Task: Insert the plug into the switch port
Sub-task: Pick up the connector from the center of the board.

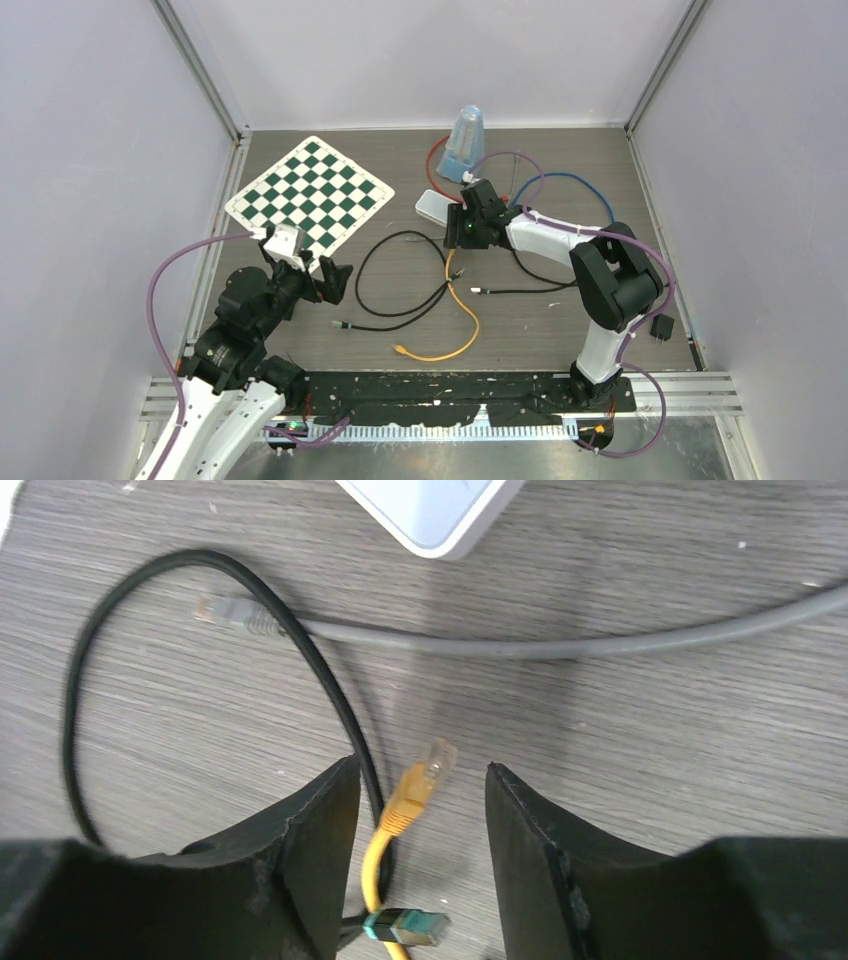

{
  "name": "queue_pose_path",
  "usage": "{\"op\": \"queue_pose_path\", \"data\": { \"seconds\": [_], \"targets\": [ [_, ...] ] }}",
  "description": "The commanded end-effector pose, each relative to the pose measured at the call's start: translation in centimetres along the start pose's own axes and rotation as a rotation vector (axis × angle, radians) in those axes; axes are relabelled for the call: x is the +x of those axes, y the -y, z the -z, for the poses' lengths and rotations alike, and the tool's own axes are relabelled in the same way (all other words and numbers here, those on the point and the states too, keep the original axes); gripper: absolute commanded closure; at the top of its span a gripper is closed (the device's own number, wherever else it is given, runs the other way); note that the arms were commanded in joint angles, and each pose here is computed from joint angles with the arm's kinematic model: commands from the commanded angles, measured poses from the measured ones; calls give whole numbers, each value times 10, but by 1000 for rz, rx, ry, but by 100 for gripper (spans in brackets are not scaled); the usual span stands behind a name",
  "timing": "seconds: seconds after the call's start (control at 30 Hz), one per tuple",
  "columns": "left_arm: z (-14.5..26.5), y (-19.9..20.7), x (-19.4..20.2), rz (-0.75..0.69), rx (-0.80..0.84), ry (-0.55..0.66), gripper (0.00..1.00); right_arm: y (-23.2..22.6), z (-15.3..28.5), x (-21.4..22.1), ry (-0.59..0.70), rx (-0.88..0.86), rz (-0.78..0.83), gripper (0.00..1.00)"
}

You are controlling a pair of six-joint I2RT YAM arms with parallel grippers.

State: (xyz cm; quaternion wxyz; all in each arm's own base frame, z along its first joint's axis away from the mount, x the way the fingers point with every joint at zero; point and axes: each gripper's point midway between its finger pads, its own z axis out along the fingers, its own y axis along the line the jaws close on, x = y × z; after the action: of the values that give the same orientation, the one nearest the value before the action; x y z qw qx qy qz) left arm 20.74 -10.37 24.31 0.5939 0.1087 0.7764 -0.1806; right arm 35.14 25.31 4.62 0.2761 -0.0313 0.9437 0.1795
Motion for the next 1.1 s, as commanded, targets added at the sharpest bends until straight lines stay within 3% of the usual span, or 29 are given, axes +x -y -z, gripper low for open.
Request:
{"op": "queue_pose_path", "data": {
  "seconds": [0.0, 0.07, 0.17, 0.23, 0.37, 0.43, 0.6, 0.77, 0.87, 1.07],
  "targets": [
    [-5, 12, -7, -26, 75, 34, 4, -20, 8, -30, 96, -104, -67, 48],
    [-6, 12, -4, -19, 72, 24, 4, -20, 13, -36, 119, -126, -95, 55],
    [-9, 14, -2, -15, 81, 7, 4, -14, 15, -40, 138, -132, -148, 57],
    [-10, 16, -2, -9, 93, -1, 4, -8, 14, -39, 135, -124, -173, 56],
    [-13, 21, 1, -1, 121, -18, 4, -4, 10, -26, 96, -126, -191, 43],
    [-16, 21, 4, 11, 119, -34, 4, -6, 13, -21, 84, -142, -180, 43],
    [-19, 16, 9, 2, 92, -78, 3, -10, 33, -18, 102, -198, -12, 43],
    [-18, 19, 7, -5, 111, -57, 2, -26, 55, 0, 87, -356, 172, 26],
    [-17, 23, 4, -13, 136, -39, 2, -31, 60, 12, 70, -427, 231, 22],
    [-21, 36, 11, -17, 215, -62, 3, -33, 55, 23, 4, -534, 316, 31]
  ]
}}
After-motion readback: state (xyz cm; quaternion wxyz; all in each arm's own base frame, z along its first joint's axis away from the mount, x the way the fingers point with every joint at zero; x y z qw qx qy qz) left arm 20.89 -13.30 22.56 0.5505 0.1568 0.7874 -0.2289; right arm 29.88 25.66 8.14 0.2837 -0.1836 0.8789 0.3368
